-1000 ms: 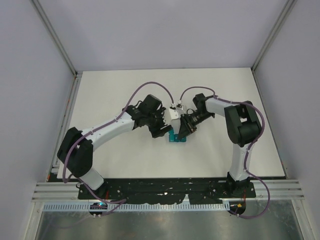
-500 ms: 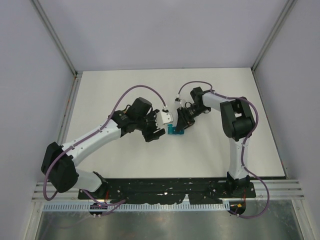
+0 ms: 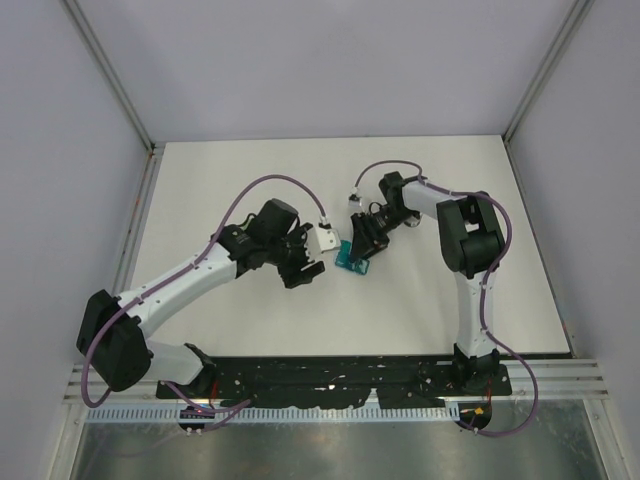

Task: Sort the pills into containers
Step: Unscrew the lid of the pill bottle.

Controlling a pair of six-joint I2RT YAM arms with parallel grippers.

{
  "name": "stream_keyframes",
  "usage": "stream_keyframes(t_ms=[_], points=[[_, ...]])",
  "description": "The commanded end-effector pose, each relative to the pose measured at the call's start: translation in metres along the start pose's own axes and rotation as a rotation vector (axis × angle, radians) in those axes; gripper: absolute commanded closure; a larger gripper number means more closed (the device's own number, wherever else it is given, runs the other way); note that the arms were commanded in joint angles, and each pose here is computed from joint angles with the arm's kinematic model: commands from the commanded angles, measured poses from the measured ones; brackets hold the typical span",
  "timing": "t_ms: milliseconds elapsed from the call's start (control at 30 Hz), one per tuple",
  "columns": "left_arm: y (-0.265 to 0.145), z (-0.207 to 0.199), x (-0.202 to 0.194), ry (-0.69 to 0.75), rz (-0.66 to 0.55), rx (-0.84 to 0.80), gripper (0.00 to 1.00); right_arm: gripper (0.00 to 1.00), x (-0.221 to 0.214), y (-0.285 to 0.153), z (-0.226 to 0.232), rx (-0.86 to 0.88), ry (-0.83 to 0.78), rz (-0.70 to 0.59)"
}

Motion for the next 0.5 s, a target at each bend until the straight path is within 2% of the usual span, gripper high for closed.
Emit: stream_keyframes(t_ms=[0,467], points=[[-0.009,0.002,0.002,0.015,-0.022,0.02,0.34,0.45,0.009,-0.003,-0.006,-0.037,-0.027,-0.011],[-0.009,0.005,-0.003,0.007,-0.013,0.04,0.34,0.42,0.021,-0.02,-0.008,-0.114,-0.094,-0.027]])
Point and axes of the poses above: each gripper's point midway between its finger pads, its own y axis out along the fingers, its own z axis along the line the jaws close on, x = y × z, the point moved 5 cm from there along -y, back along the fingers, and after that the axes turned 10 degrees about y, right-handed, at the moved point
